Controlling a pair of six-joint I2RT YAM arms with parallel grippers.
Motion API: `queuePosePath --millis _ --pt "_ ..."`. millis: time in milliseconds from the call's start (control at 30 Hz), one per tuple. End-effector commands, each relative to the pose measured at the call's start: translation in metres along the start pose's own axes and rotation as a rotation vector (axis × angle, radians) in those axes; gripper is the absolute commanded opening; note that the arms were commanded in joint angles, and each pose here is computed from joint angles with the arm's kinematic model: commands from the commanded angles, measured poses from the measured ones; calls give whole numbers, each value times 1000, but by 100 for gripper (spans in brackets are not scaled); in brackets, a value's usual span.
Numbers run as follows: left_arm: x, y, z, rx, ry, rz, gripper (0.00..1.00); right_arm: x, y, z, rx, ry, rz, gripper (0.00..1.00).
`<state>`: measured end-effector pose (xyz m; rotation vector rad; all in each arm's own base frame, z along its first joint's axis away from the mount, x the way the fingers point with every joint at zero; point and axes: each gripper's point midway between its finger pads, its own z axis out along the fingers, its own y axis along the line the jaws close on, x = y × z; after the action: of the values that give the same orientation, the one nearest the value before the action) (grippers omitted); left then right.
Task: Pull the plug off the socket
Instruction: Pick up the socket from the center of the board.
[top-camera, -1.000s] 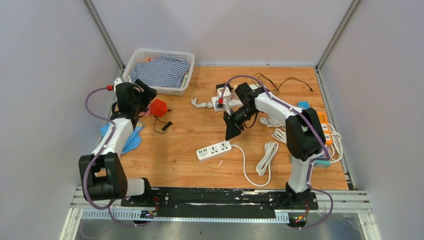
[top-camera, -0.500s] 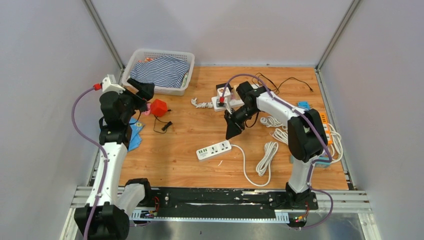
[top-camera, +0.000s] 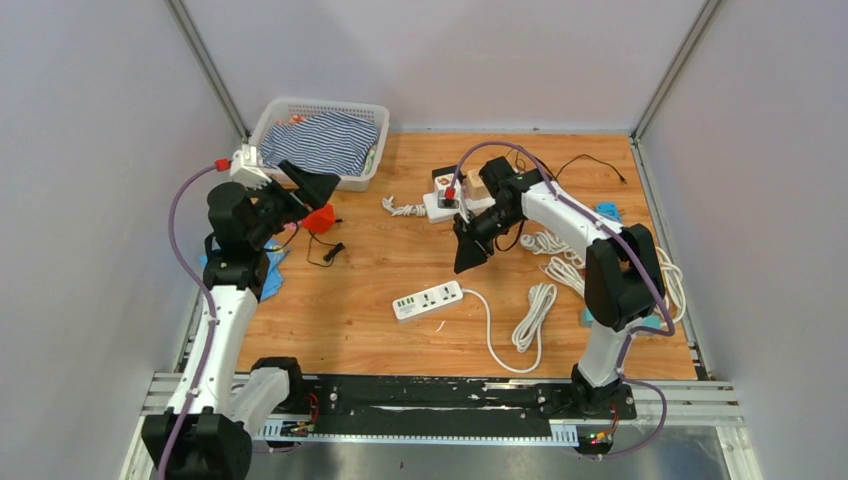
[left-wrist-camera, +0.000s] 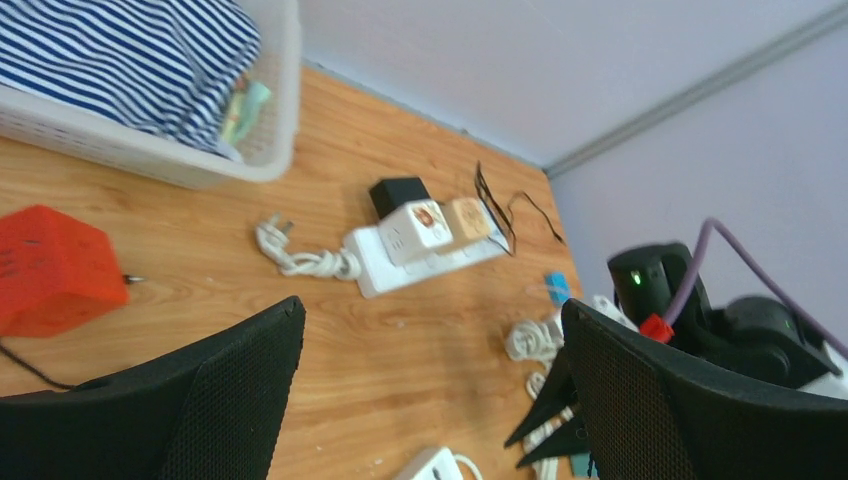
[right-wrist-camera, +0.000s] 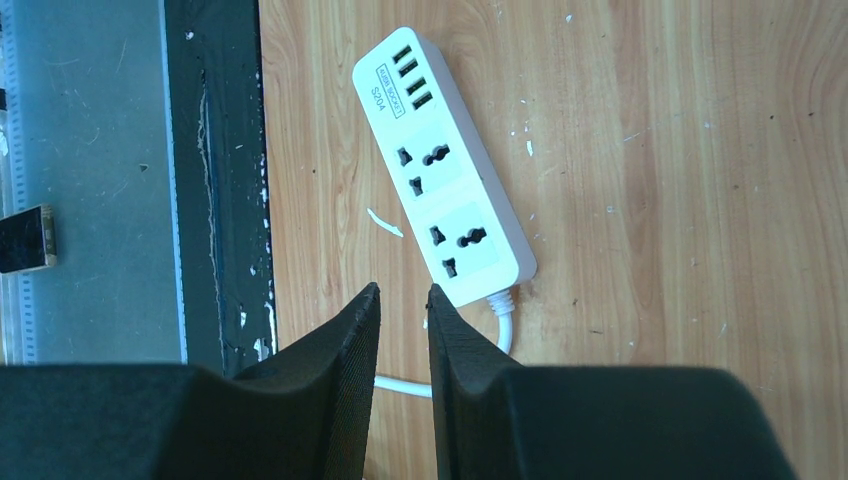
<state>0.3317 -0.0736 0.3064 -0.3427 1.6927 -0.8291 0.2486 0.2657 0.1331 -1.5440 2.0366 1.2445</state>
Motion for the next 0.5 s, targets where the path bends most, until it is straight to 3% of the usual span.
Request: queuePosePath --millis 0,133,467 --pt "37 -35 10 131 128 10 100 -5 7 -12 4 -23 -18 27" --pt "72 -65 14 237 212 45 100 -6 6 -15 13 -29 -24 27" --pt "119 -103 -12 383 263 216 100 -11 8 -28 45 -49 -52 27"
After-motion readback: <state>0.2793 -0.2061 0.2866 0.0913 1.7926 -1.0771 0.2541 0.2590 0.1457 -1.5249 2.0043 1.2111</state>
